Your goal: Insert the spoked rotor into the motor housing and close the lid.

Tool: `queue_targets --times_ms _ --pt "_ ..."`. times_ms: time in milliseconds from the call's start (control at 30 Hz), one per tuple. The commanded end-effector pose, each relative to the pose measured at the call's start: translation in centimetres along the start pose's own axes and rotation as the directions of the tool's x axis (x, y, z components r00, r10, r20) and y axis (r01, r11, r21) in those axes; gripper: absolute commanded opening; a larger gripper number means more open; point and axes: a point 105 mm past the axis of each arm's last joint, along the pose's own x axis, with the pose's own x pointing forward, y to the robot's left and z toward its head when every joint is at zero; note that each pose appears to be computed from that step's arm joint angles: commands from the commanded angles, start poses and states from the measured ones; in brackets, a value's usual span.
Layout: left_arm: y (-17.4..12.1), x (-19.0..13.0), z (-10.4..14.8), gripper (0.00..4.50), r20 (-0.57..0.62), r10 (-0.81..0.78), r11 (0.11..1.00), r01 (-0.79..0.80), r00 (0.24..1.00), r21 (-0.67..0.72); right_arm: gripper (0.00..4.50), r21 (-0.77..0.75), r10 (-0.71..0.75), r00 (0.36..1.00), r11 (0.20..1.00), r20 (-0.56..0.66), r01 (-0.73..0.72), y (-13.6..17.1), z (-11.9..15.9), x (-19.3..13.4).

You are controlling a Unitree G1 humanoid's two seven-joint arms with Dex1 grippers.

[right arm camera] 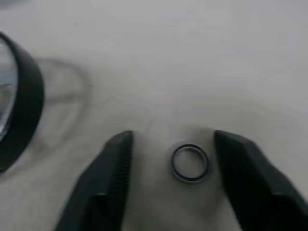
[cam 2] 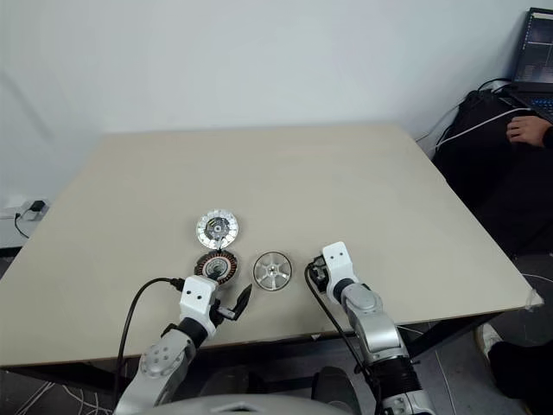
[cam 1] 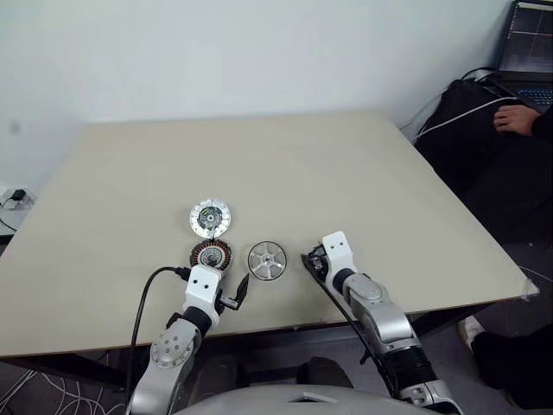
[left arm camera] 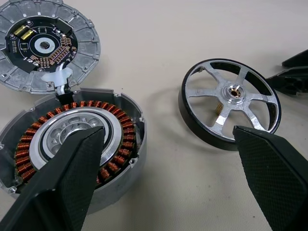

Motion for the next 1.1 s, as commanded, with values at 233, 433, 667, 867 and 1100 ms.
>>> queue_targets --times_ms 233,433,667,867,1100 --pt "0.0 0.2 1.2 4.5 0.052 -0.004 1.0 0.003 0.999 0.008 0.68 -0.013 0.017 0.999 1.0 0.031 -0.017 0.5 1.0 -0.3" --pt "-0.1 0.3 1.2 4.5 0.051 -0.004 1.0 0.003 0.999 0.008 0.68 -0.021 0.049 0.993 0.999 0.104 -0.047 1.3 2.9 -0.8" --pt "-0.1 0.3 1.2 4.5 0.054 0.004 1.0 -0.004 0.999 0.001 0.68 -0.11 0.127 0.962 0.989 0.243 -0.102 3.4 7.7 -1.4" --pt "0.4 0.0 1.3 4.5 0.06 0.035 0.999 -0.035 0.998 -0.001 0.68 -0.203 0.249 0.936 0.958 0.249 -0.201 6.6 9.0 -0.8" --pt "0.9 -0.8 0.9 4.5 0.045 0.054 0.998 -0.055 0.998 0.016 0.68 -0.317 0.421 0.881 0.883 0.214 -0.345 11.7 9.8 0.4"
